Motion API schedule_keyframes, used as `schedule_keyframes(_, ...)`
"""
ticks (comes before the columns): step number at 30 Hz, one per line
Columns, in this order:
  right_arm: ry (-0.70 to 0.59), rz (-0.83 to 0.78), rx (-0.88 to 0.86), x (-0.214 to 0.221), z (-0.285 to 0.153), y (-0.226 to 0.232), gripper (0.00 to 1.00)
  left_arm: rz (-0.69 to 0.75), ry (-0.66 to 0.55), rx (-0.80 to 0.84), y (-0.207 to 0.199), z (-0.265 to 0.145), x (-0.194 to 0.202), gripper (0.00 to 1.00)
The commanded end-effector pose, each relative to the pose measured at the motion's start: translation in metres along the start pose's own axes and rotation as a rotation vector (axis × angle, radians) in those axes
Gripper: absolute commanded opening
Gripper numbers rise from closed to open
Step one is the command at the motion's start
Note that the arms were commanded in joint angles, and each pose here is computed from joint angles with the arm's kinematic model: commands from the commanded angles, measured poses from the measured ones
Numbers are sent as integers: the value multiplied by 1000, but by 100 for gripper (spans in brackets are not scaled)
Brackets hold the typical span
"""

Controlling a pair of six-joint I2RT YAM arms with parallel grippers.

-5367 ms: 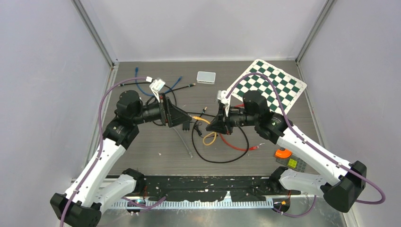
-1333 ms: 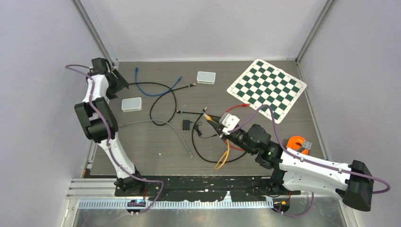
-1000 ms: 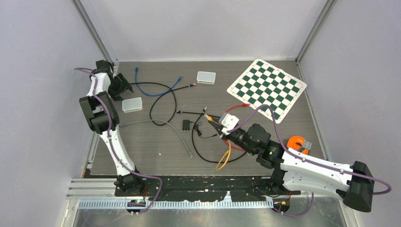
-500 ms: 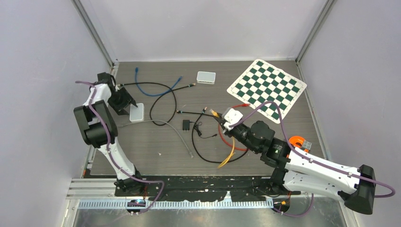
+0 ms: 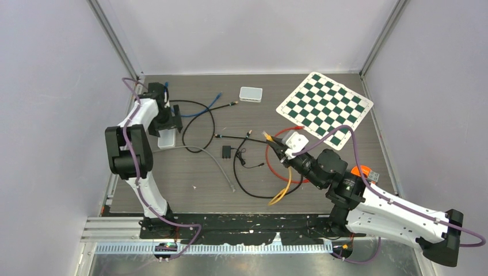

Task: Insert the plug into the switch port
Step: Pick up the switch port at the center of the board.

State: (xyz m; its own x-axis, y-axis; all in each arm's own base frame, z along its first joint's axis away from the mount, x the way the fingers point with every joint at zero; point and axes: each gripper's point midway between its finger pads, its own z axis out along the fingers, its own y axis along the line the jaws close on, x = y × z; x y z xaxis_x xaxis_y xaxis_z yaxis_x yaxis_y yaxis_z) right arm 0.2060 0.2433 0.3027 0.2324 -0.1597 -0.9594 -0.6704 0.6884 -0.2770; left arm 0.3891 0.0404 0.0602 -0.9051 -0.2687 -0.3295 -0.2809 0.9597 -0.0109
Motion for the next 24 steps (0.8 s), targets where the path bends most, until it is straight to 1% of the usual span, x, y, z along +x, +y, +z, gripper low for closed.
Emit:
schedule_keyframes(1,-58,11,16,-20,-5,-8,5,78,-42,-91,15,-11,-13,90)
schedule_keyframes(9,-72,-1,22,-22,-9,-10,5,143,4,-106,20,-4,-4,90)
schedule_keyframes(15,-89,-5,20,-27,-9,-11,5,148,60,-123,22,9,5,89)
schedule_keyframes(18,-93,-8,22,-28,-8,-11,5,155,70,-114,19,10,2,88)
schedule_keyframes(24,-107,-5,31,-35,-12,-15,5,152,112,-100,16,8,3,79)
